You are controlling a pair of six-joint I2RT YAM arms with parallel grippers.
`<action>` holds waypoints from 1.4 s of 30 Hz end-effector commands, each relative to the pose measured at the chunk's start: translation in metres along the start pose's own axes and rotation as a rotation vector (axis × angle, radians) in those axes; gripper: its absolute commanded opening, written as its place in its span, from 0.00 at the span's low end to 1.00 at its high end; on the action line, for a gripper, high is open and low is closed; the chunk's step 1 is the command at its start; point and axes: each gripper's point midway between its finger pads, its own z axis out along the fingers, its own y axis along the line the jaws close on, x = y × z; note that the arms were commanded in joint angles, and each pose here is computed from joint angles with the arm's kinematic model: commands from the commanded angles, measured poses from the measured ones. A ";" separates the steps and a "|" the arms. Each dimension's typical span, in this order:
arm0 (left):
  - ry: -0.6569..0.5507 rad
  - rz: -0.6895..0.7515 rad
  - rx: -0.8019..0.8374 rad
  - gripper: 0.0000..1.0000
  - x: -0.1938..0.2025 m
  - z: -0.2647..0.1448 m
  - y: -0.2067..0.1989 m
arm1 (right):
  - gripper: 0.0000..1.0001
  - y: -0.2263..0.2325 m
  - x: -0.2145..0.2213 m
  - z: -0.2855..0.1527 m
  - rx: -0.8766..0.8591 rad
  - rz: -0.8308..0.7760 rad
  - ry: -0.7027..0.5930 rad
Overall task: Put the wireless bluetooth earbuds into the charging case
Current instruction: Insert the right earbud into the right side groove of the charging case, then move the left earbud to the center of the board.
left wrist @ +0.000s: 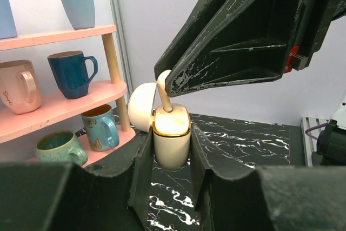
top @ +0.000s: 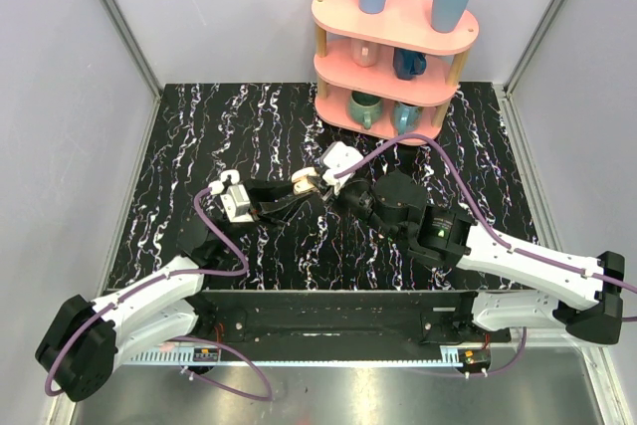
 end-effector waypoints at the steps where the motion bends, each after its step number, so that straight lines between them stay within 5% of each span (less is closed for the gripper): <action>1: -0.121 0.044 0.001 0.00 -0.037 0.007 0.001 | 0.04 0.005 0.004 -0.003 -0.025 -0.024 0.008; 26: -0.139 0.012 -0.036 0.00 -0.050 0.014 0.008 | 0.07 0.020 0.021 -0.005 -0.120 -0.077 0.071; 35: -0.128 0.010 -0.030 0.00 -0.046 0.014 0.007 | 0.62 0.005 -0.007 -0.011 -0.054 -0.047 -0.024; 42: -0.119 0.011 -0.035 0.00 -0.042 0.012 0.008 | 0.71 -0.019 -0.039 -0.024 0.043 0.007 -0.128</action>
